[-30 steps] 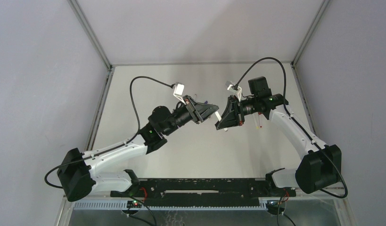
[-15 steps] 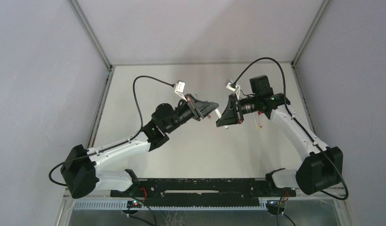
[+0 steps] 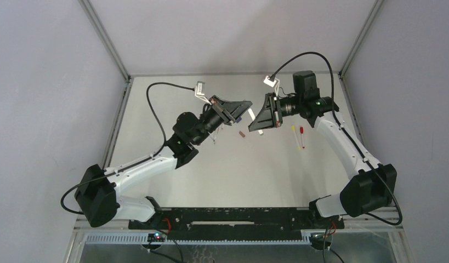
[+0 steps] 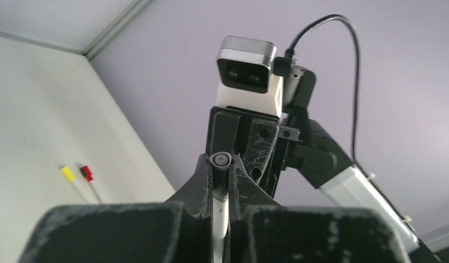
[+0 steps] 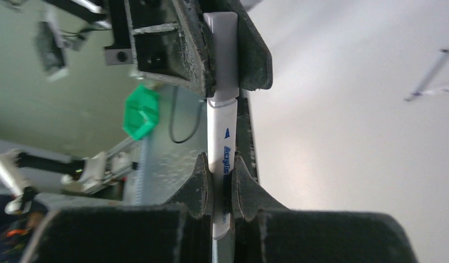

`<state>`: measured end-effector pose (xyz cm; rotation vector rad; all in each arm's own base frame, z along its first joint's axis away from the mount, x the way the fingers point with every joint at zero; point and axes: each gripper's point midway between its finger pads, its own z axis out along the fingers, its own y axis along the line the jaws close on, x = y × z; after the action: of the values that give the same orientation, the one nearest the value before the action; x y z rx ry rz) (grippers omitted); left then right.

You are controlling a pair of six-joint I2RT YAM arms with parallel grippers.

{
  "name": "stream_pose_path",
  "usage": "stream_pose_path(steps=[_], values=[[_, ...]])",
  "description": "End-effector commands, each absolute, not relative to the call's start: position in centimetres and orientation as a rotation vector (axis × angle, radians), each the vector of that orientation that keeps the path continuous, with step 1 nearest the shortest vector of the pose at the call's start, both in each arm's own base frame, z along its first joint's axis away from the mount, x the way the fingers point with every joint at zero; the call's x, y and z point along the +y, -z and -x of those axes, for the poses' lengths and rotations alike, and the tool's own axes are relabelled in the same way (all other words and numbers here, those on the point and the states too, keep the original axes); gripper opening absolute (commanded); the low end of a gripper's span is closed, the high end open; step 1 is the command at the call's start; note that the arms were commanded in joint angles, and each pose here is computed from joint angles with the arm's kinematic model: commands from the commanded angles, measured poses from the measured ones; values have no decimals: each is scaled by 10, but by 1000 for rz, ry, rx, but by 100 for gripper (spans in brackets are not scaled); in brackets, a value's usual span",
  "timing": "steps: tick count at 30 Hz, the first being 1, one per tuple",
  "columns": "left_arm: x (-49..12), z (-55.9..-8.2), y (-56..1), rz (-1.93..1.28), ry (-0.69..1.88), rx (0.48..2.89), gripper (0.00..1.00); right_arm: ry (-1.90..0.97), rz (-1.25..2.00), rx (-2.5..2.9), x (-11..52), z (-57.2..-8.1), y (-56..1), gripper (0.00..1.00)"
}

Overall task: Insert the pens into the pen caps
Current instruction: Press the pen cap onto the pen.

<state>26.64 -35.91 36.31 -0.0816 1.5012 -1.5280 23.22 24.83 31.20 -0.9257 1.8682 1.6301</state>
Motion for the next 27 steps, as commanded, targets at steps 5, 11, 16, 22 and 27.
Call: stream_pose_path(steps=[5,11,16,22,27], values=[[-404,-164,-241,-426,1490,2164,0,-1100,980,1699,237,-289,-354,0],[-414,-133,-224,-574,1550,2240,0,-972,926,1709,220,-309,-363,0],[-418,-119,-233,-633,1632,2210,0,-889,906,1735,217,-319,-360,0],[-426,-96,-264,-769,1795,2020,0,-1321,855,1638,225,-298,-386,0],[-426,-81,-247,-833,1813,2104,0,-1236,846,1649,220,-306,-387,0]])
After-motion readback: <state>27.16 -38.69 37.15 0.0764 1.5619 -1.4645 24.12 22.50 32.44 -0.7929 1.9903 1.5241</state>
